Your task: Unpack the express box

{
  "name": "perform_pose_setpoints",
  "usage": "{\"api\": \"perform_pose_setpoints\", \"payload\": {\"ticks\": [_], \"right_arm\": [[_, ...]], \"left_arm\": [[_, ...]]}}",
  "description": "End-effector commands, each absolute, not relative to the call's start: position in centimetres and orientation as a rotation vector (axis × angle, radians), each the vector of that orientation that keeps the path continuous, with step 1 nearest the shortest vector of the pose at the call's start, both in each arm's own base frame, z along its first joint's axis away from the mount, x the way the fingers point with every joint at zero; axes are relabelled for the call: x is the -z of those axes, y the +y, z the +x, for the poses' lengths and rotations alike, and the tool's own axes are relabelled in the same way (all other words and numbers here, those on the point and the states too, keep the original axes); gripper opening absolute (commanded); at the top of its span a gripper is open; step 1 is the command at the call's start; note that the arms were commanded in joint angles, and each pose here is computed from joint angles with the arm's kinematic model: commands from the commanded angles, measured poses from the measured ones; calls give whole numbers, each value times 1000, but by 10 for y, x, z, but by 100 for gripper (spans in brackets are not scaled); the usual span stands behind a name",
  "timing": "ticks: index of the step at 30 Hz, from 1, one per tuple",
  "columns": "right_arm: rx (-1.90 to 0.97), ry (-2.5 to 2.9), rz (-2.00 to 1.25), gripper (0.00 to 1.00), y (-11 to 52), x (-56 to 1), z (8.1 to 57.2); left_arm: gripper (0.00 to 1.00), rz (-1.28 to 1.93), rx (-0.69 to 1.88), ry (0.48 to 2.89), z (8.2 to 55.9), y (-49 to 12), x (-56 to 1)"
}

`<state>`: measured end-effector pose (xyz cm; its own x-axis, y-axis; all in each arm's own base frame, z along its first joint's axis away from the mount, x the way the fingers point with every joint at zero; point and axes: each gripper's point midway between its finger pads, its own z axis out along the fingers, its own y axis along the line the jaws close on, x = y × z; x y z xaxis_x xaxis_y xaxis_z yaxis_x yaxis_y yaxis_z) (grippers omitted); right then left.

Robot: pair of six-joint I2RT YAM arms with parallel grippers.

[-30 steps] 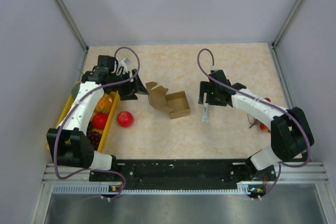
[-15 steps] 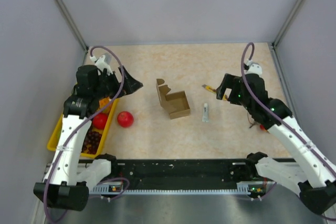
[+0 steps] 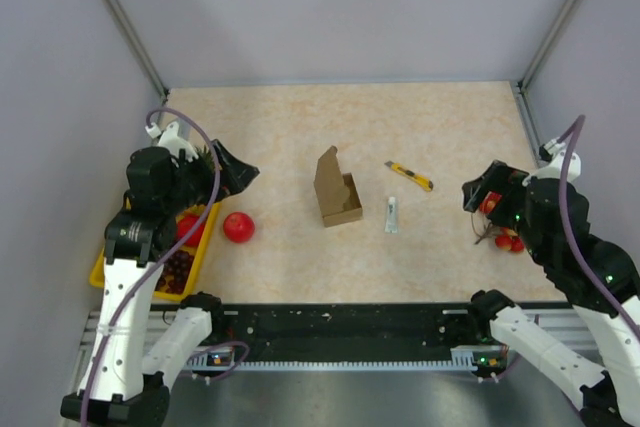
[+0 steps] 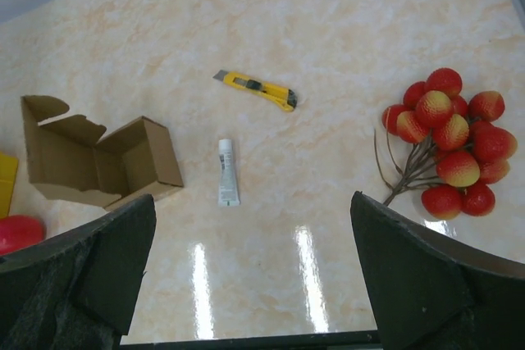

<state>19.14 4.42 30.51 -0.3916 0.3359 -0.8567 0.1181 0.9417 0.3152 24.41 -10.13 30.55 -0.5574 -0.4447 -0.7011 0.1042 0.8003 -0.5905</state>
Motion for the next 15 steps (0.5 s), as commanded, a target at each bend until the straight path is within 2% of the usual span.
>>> {"api": "perform_pose_setpoints", "payload": {"ticks": [1,15], "right_arm": [[-165,1969,386,99,20,-312,172],[-179,1962,425,99,9,-317,153]], "left_arm": [[99,-261,720,2022,227,-96,-312],[99,-204,660,2027,191,-88,-320]]}}
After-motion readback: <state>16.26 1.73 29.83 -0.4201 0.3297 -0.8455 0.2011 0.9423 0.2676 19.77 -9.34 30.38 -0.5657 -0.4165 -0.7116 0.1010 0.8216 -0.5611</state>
